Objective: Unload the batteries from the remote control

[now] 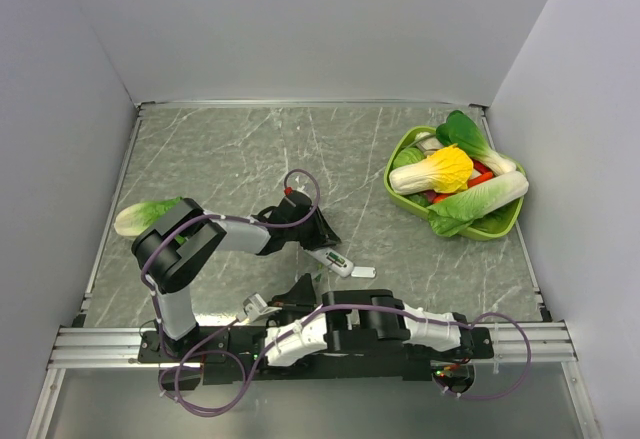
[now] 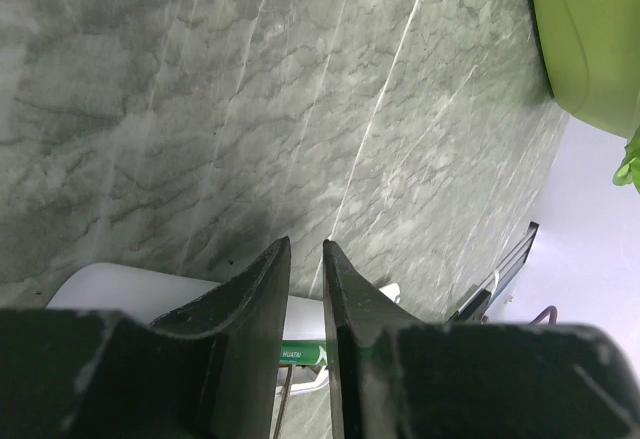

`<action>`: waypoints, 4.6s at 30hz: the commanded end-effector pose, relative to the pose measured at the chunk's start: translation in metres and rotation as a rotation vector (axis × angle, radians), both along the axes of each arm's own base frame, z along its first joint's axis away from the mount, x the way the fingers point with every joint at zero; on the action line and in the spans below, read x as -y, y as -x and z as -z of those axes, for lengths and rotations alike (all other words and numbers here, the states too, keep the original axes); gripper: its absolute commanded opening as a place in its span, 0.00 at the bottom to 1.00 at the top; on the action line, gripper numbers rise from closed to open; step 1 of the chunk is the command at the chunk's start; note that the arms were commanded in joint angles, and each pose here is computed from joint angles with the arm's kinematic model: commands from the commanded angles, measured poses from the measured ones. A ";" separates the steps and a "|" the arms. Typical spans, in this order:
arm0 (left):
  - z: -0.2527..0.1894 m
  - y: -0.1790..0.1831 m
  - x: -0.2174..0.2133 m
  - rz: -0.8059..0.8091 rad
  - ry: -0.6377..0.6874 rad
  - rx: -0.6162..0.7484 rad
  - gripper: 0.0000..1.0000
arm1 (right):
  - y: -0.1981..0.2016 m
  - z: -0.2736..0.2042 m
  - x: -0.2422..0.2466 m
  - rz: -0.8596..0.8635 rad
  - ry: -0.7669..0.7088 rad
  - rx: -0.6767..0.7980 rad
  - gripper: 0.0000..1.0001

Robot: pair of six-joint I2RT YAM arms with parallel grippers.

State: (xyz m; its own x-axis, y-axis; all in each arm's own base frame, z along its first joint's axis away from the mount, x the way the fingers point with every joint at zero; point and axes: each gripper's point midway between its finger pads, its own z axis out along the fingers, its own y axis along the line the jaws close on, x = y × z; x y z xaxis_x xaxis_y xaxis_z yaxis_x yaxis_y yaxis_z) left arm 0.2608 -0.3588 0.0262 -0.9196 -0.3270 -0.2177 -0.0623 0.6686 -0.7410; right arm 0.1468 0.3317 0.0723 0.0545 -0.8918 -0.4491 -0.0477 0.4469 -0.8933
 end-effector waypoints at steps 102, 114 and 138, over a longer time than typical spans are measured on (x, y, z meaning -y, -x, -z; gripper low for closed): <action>-0.013 0.050 -0.052 0.057 -0.100 -0.028 0.33 | -0.091 -0.134 0.150 0.112 -1.401 -0.520 0.00; -0.010 0.054 -0.039 0.093 -0.060 -0.047 0.32 | -0.091 -0.102 0.138 0.063 -1.508 -0.580 0.00; -0.029 0.017 -0.056 0.003 -0.148 0.033 0.30 | -0.099 -0.089 0.126 0.032 -1.593 -0.580 0.00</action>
